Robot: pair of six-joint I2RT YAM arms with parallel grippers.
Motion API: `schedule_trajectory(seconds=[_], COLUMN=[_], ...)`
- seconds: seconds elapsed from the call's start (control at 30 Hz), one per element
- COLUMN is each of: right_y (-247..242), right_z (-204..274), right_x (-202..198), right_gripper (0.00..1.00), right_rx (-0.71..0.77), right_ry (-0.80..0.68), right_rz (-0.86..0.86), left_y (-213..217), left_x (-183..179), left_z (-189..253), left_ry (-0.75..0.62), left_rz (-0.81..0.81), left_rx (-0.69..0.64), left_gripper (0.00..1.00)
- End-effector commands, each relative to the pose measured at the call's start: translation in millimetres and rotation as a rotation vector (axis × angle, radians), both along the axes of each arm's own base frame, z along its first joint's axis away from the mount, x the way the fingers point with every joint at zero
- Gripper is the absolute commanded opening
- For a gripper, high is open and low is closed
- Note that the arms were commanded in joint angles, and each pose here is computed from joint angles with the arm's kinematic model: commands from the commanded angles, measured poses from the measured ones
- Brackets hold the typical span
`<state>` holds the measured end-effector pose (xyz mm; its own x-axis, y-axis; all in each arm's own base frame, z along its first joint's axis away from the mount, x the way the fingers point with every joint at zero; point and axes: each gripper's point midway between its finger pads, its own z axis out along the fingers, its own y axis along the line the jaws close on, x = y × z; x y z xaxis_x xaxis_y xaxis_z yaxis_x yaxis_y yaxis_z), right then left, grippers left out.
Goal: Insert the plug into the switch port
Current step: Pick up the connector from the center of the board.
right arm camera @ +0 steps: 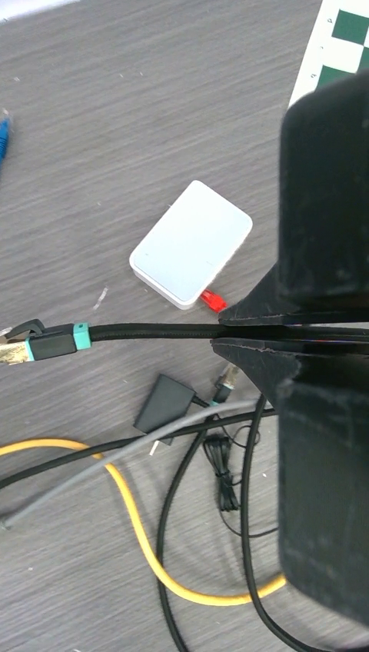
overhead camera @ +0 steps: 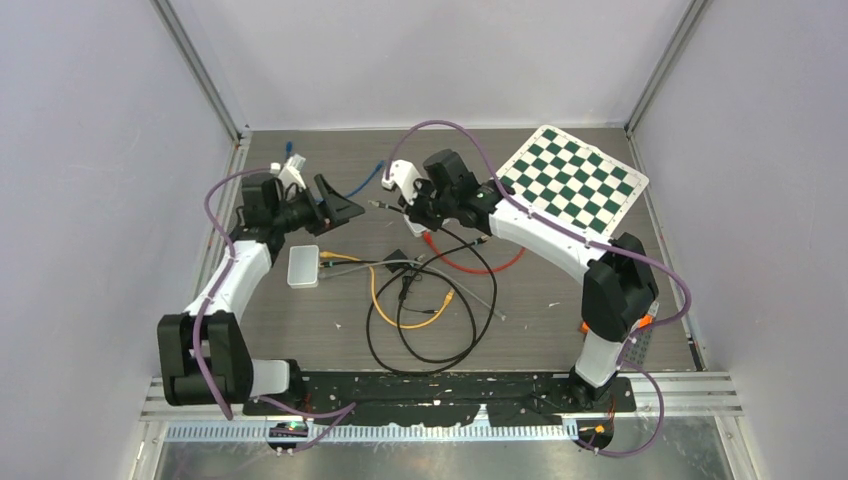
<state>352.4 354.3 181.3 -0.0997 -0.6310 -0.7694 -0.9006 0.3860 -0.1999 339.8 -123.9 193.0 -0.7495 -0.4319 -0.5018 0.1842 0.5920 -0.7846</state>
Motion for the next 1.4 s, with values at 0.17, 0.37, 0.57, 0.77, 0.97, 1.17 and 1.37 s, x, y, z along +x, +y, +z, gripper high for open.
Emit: schedule_trajectory(seconds=[0.17, 0.37, 0.57, 0.77, 0.97, 1.17, 1.37], right_y=[-13, -19, -21, -23, -23, -24, -28], right_z=[41, 49, 57, 58, 54, 54, 56], right_x=[-19, -26, -31, -33, -33, -30, -28], right_gripper=[0.05, 0.05, 0.05, 0.05, 0.05, 0.05, 0.05], right_rx=[0.111, 0.14, 0.173, 0.179, 0.178, 0.178, 0.181], right_ry=[-0.049, -0.05, -0.039, -0.036, -0.027, -0.026, -0.029], right_rz=[0.013, 0.048, 0.074, 0.077, 0.073, 0.063, 0.053], left_y=[-56, -57, -70, -75, -80, -82, -83], left_x=[18, 20, 13, 6, 3, 2, 2], left_z=[46, 46, 60, 63, 68, 65, 58], left_ry=[-0.224, -0.269, -0.313, -0.34, -0.34, -0.325, -0.302], left_rz=[-0.174, -0.179, -0.269, -0.324, -0.358, -0.391, -0.402], left_rx=[-0.116, -0.115, -0.163, -0.193, -0.249, -0.269, -0.266], left_gripper=[0.71, 0.73, 0.67, 0.55, 0.31, 0.42, 0.53])
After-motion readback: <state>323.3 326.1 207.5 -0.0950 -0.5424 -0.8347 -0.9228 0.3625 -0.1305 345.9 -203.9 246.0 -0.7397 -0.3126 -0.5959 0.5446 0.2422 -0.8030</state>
